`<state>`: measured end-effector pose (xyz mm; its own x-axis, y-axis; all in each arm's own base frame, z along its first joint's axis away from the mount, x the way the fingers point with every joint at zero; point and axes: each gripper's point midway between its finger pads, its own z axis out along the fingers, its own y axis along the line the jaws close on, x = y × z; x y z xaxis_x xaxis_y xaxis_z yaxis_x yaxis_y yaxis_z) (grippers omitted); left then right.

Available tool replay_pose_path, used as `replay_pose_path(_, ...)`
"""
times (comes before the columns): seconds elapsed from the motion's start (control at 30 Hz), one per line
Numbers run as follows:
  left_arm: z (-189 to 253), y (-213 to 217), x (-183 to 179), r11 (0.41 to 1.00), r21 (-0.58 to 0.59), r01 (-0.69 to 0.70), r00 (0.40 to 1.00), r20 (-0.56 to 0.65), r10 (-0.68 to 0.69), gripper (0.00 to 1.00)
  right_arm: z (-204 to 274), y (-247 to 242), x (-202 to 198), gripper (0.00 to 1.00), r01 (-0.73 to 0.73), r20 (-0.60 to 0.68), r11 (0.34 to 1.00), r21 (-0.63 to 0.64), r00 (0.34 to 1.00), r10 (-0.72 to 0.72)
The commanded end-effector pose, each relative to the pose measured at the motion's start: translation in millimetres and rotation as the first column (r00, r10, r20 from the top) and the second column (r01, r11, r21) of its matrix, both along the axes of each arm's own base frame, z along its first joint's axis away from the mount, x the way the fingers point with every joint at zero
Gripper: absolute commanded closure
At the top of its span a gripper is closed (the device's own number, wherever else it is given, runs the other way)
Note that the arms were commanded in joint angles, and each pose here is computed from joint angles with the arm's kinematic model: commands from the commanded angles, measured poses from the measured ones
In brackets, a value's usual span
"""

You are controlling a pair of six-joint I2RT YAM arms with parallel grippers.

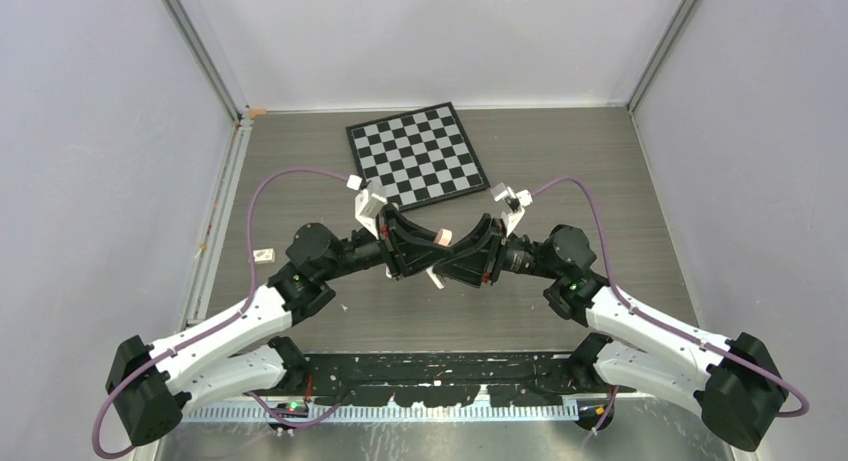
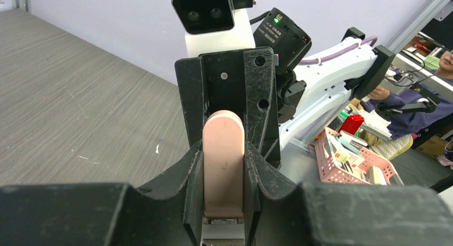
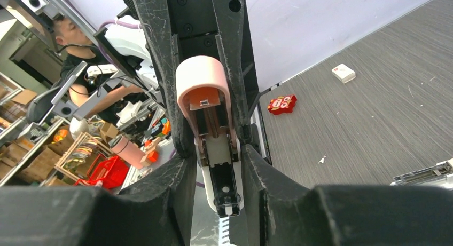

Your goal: Load the staples into the stapler

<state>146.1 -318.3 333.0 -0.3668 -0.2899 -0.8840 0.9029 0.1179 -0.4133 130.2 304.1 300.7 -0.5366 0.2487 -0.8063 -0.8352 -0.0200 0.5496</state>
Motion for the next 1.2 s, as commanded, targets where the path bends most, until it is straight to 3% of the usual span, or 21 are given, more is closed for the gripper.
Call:
replay_pose_path(0.0,17.0,5.3,3.0,0.997,-0.064,-0.032,0.998,0.056,0.035,1.00,28.7,0.6,-3.3,0.69,-0.009,0.058,0.997,0.078,0.998,0.005)
replay_pose_path(0.17,14.6,9.5,5.9,0.996,-0.069,-0.063,0.996,0.051,0.067,0.95,27.2,0.9,0.6,0.73,0.007,0.039,0.996,0.093,0.999,-0.011)
replay_pose_path(0.4,4.8,19.5,15.3,0.988,-0.041,-0.150,0.988,0.039,0.152,0.39,16.2,1.5,9.2,0.75,0.050,0.000,0.994,0.097,0.999,-0.050)
replay_pose_path(0.47,3.0,24.7,19.1,0.982,-0.025,-0.188,0.981,0.037,0.189,0.26,6.1,-0.2,16.0,0.75,0.095,-0.026,0.992,0.087,0.995,-0.093)
replay_pose_path(0.57,-2.4,32.8,23.3,0.971,0.014,-0.238,0.970,0.045,0.237,0.02,-15.2,-2.5,25.3,0.76,0.156,-0.071,0.987,0.033,0.986,-0.153)
replay_pose_path(0.7,-18.0,45.8,27.0,0.947,0.115,-0.299,0.953,0.080,0.291,0.00,-49.2,-11.3,48.8,0.77,0.295,-0.110,0.949,-0.113,0.945,-0.307)
replay_pose_path(0.8,-33.9,62.3,33.3,0.903,0.211,-0.373,0.927,0.119,0.355,0.00,-81.0,-32.3,78.7,0.77,0.470,-0.116,0.838,-0.278,0.849,-0.515)
replay_pose_path(0.93,-56.7,97.2,46.0,0.796,0.322,-0.513,0.857,0.137,0.497,0.00,-129.4,-79.3,115.1,0.77,0.640,-0.032,0.559,-0.527,0.642,-0.766)
replay_pose_path(1.17,-70.2,149.8,40.6,0.663,0.412,-0.625,0.773,0.208,0.600,0.00,-168.3,-114.4,141.3,0.76,0.675,0.173,0.269,-0.687,0.511,-0.842)
